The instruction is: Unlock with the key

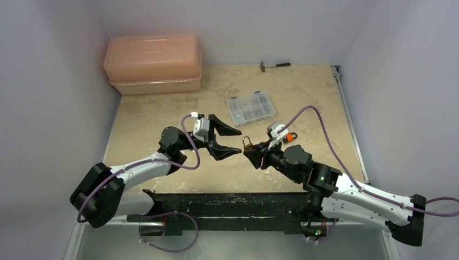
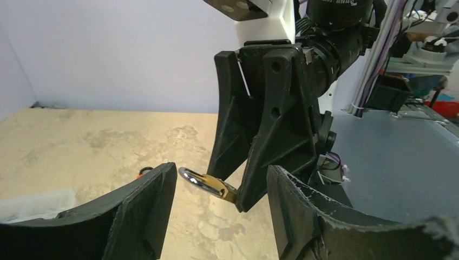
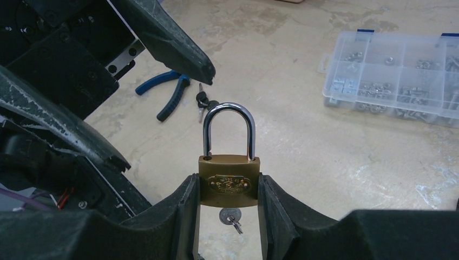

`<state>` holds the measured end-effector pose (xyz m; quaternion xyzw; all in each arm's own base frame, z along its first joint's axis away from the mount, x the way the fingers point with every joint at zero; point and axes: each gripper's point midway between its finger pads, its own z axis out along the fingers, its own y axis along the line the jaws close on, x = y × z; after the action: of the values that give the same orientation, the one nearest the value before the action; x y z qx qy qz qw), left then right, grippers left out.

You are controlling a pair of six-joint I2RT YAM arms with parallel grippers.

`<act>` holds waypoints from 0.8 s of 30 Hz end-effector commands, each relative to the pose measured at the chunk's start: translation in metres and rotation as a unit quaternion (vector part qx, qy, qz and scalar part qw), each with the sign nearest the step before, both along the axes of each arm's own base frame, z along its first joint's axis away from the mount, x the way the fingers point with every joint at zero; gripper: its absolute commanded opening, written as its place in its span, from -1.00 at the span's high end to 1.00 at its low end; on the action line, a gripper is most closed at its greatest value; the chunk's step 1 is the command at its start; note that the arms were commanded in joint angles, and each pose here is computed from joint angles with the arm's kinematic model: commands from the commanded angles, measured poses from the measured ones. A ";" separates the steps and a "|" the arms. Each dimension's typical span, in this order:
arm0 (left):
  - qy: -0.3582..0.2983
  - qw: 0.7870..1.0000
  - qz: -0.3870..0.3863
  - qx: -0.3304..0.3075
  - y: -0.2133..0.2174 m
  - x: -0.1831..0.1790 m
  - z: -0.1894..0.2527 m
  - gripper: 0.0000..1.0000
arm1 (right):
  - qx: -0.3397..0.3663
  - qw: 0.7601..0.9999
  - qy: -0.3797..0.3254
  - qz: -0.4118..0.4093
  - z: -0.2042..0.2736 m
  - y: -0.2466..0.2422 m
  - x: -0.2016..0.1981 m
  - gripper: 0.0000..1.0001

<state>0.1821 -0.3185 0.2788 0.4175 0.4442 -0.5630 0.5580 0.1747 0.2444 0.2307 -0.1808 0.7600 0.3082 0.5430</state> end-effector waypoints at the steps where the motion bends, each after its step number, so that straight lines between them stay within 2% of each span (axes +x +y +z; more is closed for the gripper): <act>1: -0.009 1.000 -0.024 -0.015 -0.009 -0.007 0.015 -0.28 | 0.022 0.999 -0.032 0.006 0.030 0.006 0.004 1.00; 5: 0.006 1.000 -0.009 -0.008 -0.014 0.001 0.009 -0.22 | 0.031 0.999 -0.039 0.014 0.038 0.009 0.003 1.00; 13: 0.020 0.999 0.030 -0.003 -0.016 0.018 0.004 -0.25 | 0.034 0.998 -0.042 0.020 0.041 0.011 0.001 1.00; 17: 0.025 0.999 0.024 0.003 -0.019 0.018 0.001 -0.27 | 0.039 0.998 -0.044 0.023 0.044 0.012 0.001 1.00; 24: 0.028 0.999 0.005 0.023 -0.025 0.013 -0.007 -0.15 | 0.059 0.997 -0.051 0.028 0.059 0.011 -0.002 1.00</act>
<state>0.1969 -0.3381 0.2580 0.3933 0.4984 -0.5625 0.5297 0.1726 0.2509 0.2319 -0.2058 0.7557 0.3091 0.5394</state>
